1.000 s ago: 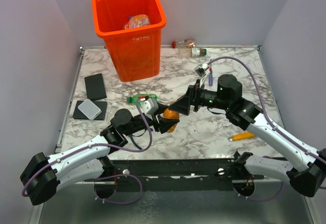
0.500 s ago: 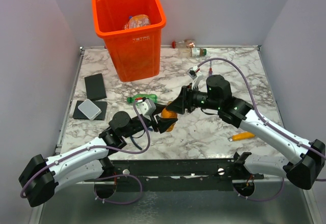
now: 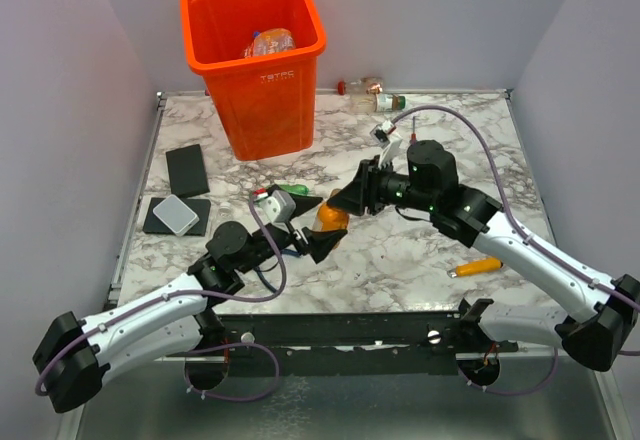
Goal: Put the plastic bottles in the bin
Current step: Pick up the plastic bottle at the center of the board, then place the plastic bottle in the trash bin.
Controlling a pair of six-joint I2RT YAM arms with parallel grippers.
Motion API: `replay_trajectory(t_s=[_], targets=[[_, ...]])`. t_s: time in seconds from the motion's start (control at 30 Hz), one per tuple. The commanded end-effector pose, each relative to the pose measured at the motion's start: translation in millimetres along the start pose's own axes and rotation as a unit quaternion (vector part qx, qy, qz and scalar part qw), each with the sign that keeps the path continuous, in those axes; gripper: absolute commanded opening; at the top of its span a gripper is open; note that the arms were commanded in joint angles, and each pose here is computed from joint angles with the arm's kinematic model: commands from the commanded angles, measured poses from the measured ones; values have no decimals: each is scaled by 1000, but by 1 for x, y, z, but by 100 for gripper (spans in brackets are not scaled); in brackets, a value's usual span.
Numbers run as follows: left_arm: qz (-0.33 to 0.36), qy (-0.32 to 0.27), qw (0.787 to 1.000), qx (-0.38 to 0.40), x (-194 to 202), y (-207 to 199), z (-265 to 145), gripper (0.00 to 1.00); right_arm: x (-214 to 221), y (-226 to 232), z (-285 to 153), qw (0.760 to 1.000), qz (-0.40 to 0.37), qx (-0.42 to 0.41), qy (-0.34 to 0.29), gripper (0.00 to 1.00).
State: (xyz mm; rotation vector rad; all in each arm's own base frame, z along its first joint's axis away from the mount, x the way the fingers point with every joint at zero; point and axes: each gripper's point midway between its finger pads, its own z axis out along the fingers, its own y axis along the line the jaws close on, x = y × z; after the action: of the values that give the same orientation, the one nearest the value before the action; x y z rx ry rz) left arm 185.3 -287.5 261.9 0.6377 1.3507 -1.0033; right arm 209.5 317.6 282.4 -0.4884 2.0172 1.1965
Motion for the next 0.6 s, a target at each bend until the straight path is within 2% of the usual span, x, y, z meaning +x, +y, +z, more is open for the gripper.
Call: replay_trajectory(t_s=[0.0, 0.17, 0.33, 0.57], targets=[[-21, -34, 997, -65, -34, 15, -12, 99, -55, 14, -21, 996, -43, 36, -74, 1], [19, -55, 983, -172, -68, 44, -53, 99, -152, 36, -55, 968, -109, 91, -208, 1], [47, -98, 956, -273, -88, 73, -101, 99, -249, 68, -92, 911, -149, 110, -369, 1], [40, -136, 923, -357, -79, 99, -141, 99, -334, 89, -97, 845, -186, 125, -486, 0]])
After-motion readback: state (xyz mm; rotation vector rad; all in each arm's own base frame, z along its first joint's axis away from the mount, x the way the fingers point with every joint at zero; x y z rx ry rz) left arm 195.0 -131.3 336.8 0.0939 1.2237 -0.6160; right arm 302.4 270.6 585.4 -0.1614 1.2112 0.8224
